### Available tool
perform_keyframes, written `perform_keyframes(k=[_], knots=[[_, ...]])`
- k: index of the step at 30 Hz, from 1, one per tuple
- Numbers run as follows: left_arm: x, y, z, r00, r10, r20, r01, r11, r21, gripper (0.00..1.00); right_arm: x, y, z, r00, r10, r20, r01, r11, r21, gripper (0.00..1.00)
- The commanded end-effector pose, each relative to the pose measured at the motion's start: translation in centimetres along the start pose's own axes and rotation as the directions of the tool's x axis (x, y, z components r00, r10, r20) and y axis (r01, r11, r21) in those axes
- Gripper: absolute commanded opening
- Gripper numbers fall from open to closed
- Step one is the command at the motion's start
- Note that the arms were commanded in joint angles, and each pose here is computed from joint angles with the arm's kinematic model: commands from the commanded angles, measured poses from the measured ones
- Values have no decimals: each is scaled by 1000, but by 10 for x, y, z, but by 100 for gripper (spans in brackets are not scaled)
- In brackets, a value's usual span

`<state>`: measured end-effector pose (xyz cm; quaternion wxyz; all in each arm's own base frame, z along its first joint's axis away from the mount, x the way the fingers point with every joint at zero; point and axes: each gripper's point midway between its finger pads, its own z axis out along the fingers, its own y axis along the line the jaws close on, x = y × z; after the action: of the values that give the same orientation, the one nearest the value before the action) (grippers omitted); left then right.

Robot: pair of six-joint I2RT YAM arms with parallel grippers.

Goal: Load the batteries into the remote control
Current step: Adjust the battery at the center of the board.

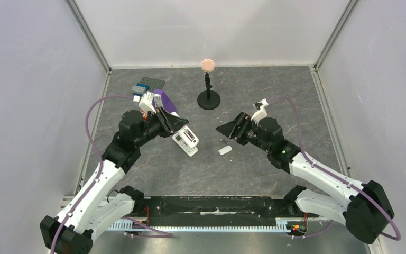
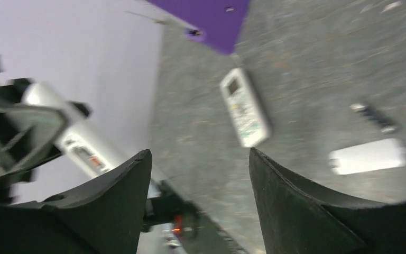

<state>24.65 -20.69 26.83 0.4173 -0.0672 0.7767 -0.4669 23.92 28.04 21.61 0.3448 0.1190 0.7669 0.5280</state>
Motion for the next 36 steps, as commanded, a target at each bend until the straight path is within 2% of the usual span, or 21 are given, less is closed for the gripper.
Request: perform_keyframes(k=[1, 3, 5, 7, 9, 17, 21, 26, 36], knots=[[-6, 5, -5, 996, 76, 36, -75, 997, -28, 2, -20, -43, -3, 862, -484, -148, 505, 840, 198, 69], [-4, 4, -5, 996, 81, 27, -81, 997, -13, 2, -30, -61, -1, 762, -598, -249, 647, 719, 253, 68], [-3, 1, -3, 996, 86, 18, -86, 996, 2, 2, -36, -84, 0, 676, -648, -352, 737, 606, 299, 67], [-3, -2, -3, 996, 90, 12, -90, 996, 18, 2, -40, -99, 2, 629, -658, -415, 777, 540, 323, 67], [-3, -3, -2, 996, 89, 12, -90, 996, 23, 2, -37, -113, 5, 591, -652, -475, 806, 500, 316, 67], [-2, -4, 4, 998, 63, -2, -63, 998, 30, 2, -14, -140, 35, 479, -643, -598, 871, 435, 230, 64], [-4, -5, 4, 998, 58, 5, -58, 998, 31, 2, -12, -151, 52, 449, -640, -624, 888, 395, 234, 59], [-4, -4, 3, 998, 56, 3, -56, 998, 29, 2, -13, -167, 65, 447, -610, -654, 891, 367, 267, 49], [-2, -3, 2, 998, 58, -1, -58, 998, 29, 2, 3, -190, 67, 468, -534, -704, 873, 406, 272, 36]])
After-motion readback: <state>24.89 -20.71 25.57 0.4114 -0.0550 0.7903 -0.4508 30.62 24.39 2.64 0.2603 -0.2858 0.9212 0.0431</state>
